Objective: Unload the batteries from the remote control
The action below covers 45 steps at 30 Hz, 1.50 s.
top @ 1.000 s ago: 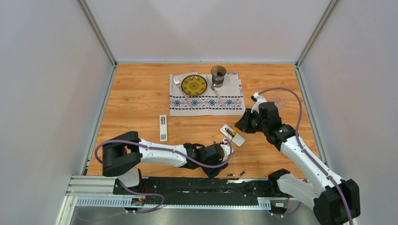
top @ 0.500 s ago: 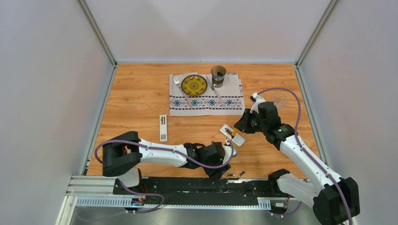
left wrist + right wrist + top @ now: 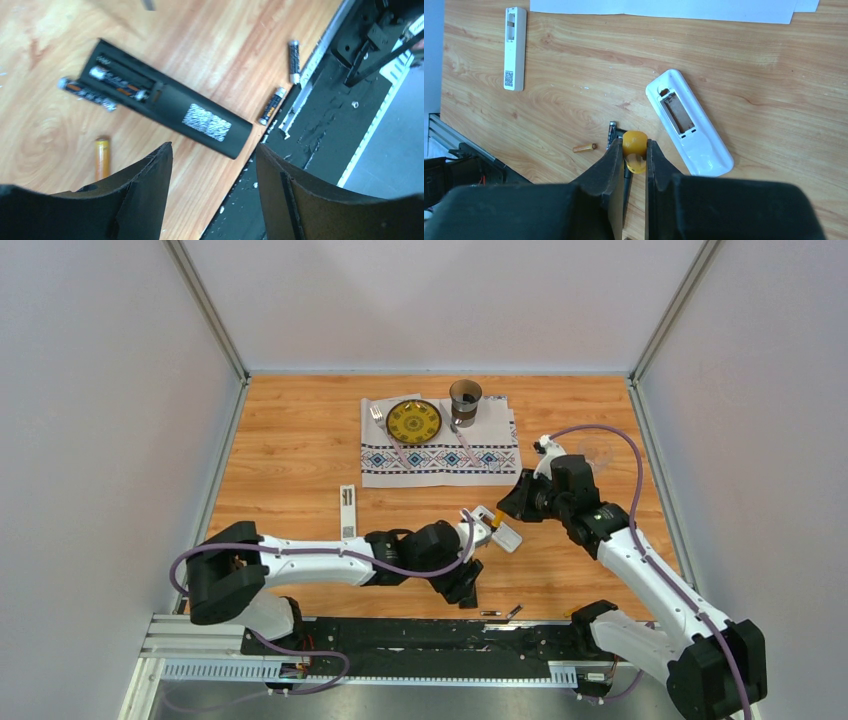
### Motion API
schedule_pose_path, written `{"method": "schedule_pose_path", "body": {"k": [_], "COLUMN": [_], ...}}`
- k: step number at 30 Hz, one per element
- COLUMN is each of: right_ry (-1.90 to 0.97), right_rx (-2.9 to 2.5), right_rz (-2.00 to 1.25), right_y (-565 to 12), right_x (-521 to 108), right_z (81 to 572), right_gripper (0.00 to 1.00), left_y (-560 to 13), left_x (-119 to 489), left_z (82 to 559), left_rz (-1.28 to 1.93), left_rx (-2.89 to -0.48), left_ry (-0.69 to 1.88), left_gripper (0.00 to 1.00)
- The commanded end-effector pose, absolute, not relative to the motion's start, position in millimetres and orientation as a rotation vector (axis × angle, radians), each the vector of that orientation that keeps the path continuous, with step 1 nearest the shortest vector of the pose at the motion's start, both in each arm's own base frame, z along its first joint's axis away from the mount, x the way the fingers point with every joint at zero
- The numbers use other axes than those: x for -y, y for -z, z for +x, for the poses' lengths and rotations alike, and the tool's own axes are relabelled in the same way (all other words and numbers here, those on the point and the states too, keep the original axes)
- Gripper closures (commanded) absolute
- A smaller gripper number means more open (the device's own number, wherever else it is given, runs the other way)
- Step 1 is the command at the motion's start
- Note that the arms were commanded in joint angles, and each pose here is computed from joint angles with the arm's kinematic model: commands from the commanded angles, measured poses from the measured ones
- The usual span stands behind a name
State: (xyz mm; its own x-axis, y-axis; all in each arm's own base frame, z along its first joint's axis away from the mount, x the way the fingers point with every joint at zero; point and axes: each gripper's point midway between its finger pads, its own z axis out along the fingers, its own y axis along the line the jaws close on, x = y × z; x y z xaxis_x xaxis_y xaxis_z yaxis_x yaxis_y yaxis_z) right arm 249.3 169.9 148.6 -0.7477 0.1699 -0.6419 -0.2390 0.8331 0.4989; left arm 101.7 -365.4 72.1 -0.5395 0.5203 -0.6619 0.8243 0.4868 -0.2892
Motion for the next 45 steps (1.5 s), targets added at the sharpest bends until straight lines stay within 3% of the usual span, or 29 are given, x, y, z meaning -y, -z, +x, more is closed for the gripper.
{"method": "schedule_pose_path", "body": {"k": [1,5,14,18,21,36,45], "right_ry": [-0.813,-0.875,-0.935,-0.914,-0.895,-0.889,-1.034], "right_rx": [-2.182,-2.197,-2.246,-2.286,-2.305,-2.365,-2.353], "right_rz": [-0.058,-0.044,-0.03,-0.027,-0.023,-0.011,-0.012], "right_y": [-181.7,-175.7,-155.8,-140.1,-130.5,-99.2,-97.6], "right_x": [-180.4,-189.4,-209.5,-215.8,-215.8,-220.6,-236.2], "right_z": [263.0,264.2,271.5,272.9,275.1,274.4,266.5], "right_gripper": [1.0,1.0,1.0,1.0,1.0,1.0,1.0], "left_y": [-95.7,-99.9,-75.1,-64.1,-55.6,-29.0,-16.8], "left_x": [362.4,356.9,350.0,351.2,354.2,358.6,350.8], "left_z": [122.7,134.7,157.1,162.9,165.3,171.3,178.2], "left_rz": [0.905,0.8,0.608,0.609,0.617,0.606,0.527], "left_rx": [-2.221,-2.229,-2.353,-2.402,-2.442,-2.513,-2.558], "left_ry": [0.934,0.986,1.014,0.965,0.936,0.894,0.874], "left_gripper": [0.32,0.37,0.72,0.93,1.0,1.0,1.0]}}
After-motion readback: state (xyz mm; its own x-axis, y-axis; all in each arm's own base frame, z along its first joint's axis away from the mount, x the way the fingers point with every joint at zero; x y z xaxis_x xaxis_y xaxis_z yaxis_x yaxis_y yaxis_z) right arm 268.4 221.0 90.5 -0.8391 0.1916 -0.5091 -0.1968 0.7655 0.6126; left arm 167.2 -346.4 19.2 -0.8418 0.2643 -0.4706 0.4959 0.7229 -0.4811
